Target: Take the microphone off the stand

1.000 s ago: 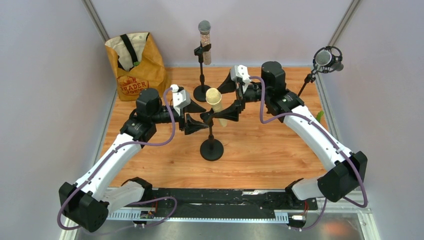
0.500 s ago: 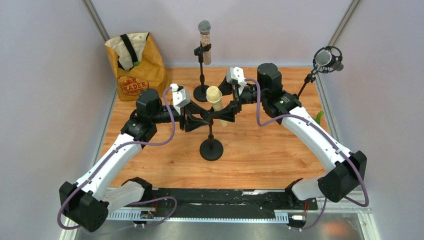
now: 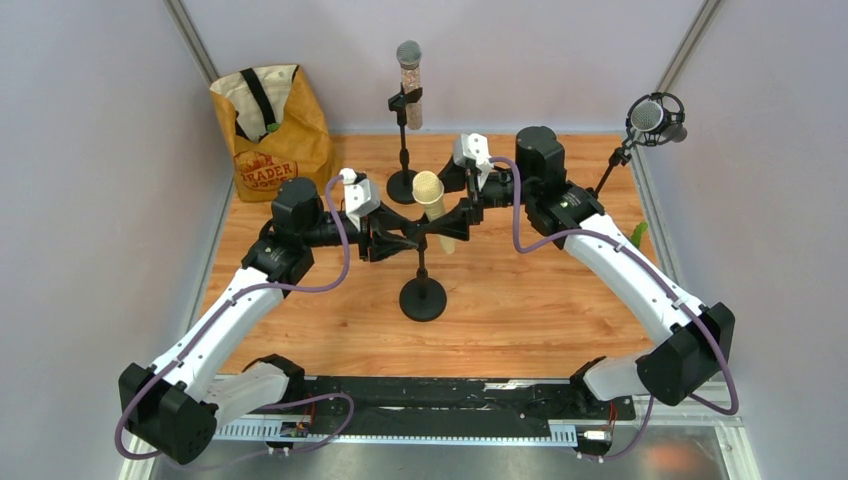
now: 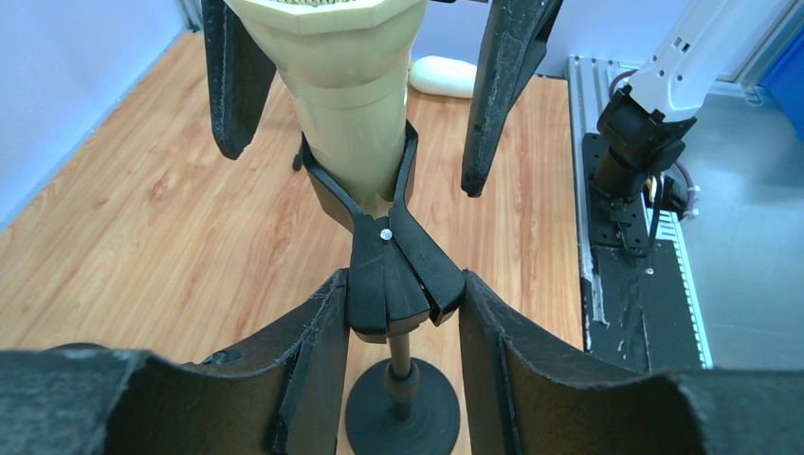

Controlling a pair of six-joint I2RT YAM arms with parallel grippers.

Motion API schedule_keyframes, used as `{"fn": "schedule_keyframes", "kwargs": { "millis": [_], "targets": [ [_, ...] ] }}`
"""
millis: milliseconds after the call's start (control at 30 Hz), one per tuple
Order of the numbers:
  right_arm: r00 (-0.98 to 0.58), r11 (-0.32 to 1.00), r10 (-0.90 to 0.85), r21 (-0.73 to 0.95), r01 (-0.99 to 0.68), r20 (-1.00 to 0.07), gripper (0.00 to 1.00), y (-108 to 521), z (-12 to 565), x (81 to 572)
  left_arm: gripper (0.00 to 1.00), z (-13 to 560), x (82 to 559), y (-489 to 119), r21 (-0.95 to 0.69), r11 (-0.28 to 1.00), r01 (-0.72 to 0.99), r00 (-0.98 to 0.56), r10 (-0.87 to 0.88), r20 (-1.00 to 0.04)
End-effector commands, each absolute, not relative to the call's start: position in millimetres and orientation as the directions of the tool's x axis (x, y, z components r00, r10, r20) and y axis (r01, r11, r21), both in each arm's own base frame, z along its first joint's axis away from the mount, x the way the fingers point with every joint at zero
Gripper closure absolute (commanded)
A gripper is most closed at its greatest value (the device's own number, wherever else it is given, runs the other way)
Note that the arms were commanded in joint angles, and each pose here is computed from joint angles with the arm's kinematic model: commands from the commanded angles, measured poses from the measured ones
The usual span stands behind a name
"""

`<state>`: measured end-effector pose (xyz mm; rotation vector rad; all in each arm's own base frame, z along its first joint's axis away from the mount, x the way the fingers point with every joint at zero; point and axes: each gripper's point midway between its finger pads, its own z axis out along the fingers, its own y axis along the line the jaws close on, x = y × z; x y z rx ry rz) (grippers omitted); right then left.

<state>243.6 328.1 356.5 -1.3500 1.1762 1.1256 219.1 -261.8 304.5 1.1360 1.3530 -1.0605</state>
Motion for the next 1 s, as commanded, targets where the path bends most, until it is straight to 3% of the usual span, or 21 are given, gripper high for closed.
{"fn": "schedule_keyframes", "kwargs": {
  "millis": [0, 100, 433, 600, 700, 967],
  "targets": [
    [0.164, -0.049, -0.047, -0.162, -0.986, -0.985, 0.26, 323.6, 375.3, 234.8, 0.66, 302.6, 209.3, -260.6, 0.007, 0.121, 0.993, -0.003, 0.082, -0.997],
    [0.171, -0.044, -0.045, -0.169, -0.985, -0.984, 0.33, 322.7, 377.3, 234.4, 0.75, 300.4, 206.4, -260.8, 0.007, 0.107, 0.994, -0.002, 0.085, -0.996],
    [0.176, -0.048, -0.045, -0.174, -0.984, -0.983, 0.6, 321.7, 376.4, 232.4, 0.84, 296.6, 204.0, -260.3, 0.01, 0.096, 0.995, 0.001, 0.092, -0.996],
    [0.183, -0.049, -0.043, -0.181, -0.982, -0.982, 0.6, 320.8, 377.3, 231.0, 0.86, 297.2, 203.7, -260.5, 0.013, 0.093, 0.996, 0.004, 0.09, -0.996],
    [0.183, -0.045, -0.045, -0.181, -0.982, -0.982, 0.6, 320.6, 376.5, 231.5, 1.0, 296.9, 204.8, -260.5, 0.011, 0.098, 0.995, 0.002, 0.091, -0.996],
    [0.187, -0.045, -0.044, -0.185, -0.982, -0.981, 0.62, 319.7, 376.8, 230.3, 1.0, 294.7, 205.4, -258.6, 0.019, 0.112, 0.994, 0.009, 0.096, -0.995]
  ]
}}
